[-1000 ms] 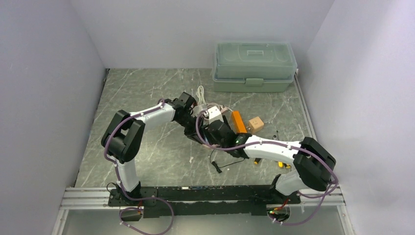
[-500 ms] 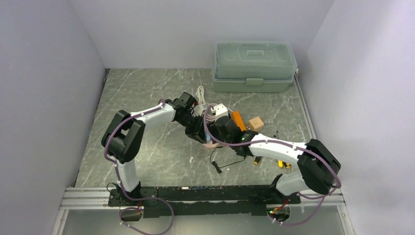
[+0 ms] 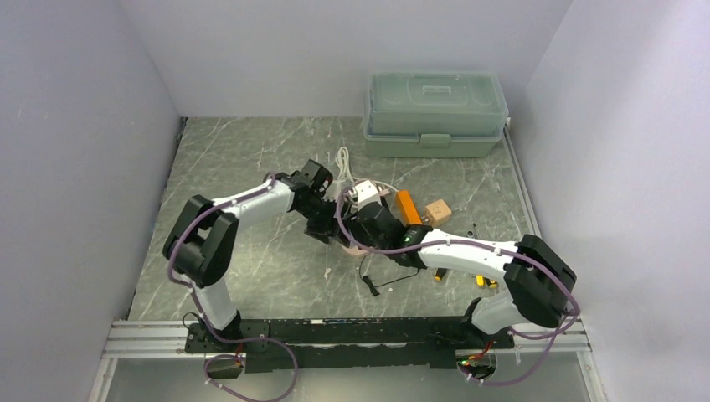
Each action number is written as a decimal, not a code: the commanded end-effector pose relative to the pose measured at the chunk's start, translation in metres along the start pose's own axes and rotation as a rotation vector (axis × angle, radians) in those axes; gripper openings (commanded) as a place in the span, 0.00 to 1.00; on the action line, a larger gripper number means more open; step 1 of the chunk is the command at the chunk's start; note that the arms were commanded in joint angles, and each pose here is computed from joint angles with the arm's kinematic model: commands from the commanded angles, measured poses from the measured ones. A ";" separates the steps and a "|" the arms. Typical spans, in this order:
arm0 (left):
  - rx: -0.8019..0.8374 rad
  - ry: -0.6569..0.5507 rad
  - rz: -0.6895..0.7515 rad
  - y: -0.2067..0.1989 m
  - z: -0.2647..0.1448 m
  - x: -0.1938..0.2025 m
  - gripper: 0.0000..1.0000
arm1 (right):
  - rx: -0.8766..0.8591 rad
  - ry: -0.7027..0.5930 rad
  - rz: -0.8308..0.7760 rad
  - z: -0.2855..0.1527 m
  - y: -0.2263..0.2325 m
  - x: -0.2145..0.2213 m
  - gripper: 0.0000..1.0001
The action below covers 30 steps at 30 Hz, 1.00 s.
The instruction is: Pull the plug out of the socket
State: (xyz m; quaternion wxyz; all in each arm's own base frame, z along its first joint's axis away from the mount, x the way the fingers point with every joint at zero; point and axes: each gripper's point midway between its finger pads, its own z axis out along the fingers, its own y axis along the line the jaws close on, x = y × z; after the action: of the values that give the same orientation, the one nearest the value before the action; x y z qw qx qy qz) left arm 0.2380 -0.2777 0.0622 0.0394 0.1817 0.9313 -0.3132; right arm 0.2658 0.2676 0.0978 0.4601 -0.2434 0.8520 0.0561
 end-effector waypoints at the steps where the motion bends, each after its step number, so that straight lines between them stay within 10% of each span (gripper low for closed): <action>1: -0.182 -0.257 0.210 0.015 -0.038 -0.038 0.83 | -0.267 -0.108 0.180 -0.012 0.033 -0.057 0.00; 16: -0.078 -0.585 0.763 -0.042 -0.055 -0.022 0.85 | -0.477 -0.015 0.296 -0.007 0.035 -0.045 0.00; 30: -0.218 -0.577 0.811 -0.031 -0.027 -0.030 0.74 | -0.518 -0.009 0.314 -0.008 0.034 -0.041 0.00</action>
State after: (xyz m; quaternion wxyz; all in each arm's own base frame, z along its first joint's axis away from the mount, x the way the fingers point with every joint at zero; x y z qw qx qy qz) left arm 0.2389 -0.2854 0.0927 0.3951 0.4340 0.7786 -0.2220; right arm 0.2566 0.2906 0.0980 0.3389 -0.2153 0.8697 0.2869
